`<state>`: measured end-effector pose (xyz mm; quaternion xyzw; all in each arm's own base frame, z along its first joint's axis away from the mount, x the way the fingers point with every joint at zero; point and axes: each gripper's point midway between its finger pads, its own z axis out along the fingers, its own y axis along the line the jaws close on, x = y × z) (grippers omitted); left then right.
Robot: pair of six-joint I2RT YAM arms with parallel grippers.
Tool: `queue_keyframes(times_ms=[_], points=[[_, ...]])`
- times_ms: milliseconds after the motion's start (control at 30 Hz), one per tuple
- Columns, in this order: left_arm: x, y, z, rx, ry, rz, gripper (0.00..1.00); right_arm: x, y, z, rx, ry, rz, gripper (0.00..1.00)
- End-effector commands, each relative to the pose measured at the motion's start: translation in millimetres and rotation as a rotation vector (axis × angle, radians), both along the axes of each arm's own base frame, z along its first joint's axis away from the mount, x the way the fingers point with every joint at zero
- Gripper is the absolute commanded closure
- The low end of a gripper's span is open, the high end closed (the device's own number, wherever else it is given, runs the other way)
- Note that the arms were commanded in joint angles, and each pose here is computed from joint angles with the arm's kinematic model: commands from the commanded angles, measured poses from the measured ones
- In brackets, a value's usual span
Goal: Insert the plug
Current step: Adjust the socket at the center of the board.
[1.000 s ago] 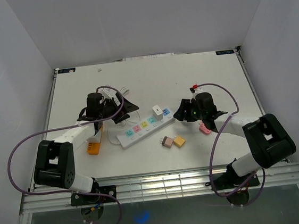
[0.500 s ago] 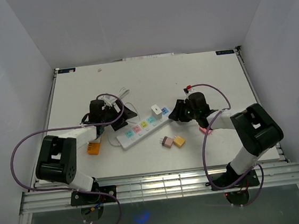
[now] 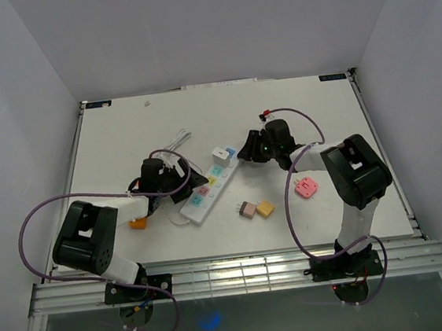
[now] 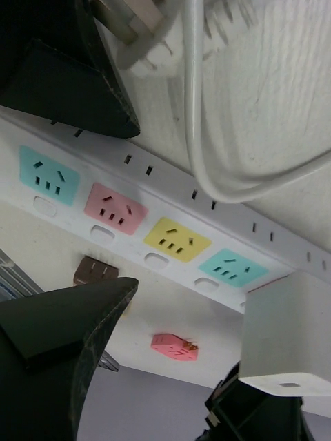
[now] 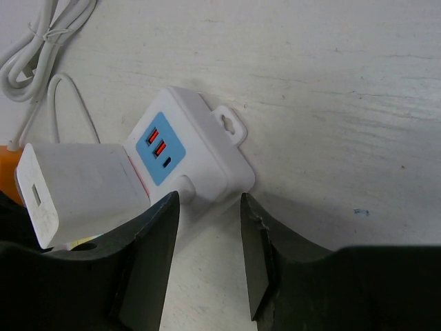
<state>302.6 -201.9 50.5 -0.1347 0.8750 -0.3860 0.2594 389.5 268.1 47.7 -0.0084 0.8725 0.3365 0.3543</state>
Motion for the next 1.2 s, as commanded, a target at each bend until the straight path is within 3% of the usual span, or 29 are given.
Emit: queue_keyframes(times_ms=[0,300,433,533,733,900,1167], points=[[-23.4,-15.4,-11.0,0.034,0.024,-0.018,0.06,10.6,5.5,22.2,0.012,-0.058,0.012,0.53],[-26.6,-50.2,7.0,-0.003,0.003,-0.027,0.07,3.3,-8.0,40.7,-0.019,-0.092,0.018,0.51],[-13.2,-37.4,10.6,0.12,0.003,0.016,0.05,-5.7,-23.5,62.3,-0.041,-0.15,0.009,0.47],[-6.4,-33.4,26.6,0.137,-0.031,0.025,0.05,-19.0,-32.9,78.0,-0.063,-0.181,0.023,0.41],[-4.9,-18.0,44.7,0.173,-0.041,0.042,0.04,-62.1,-41.6,82.0,-0.142,-0.198,0.147,0.29],[-8.9,-14.5,58.7,0.174,-0.035,0.021,0.04,-112.3,-30.0,65.5,-0.273,-0.24,0.354,0.17],[-16.0,-17.1,72.6,0.144,-0.037,-0.026,0.04,-158.8,-16.6,53.3,-0.345,-0.335,0.536,0.16]])
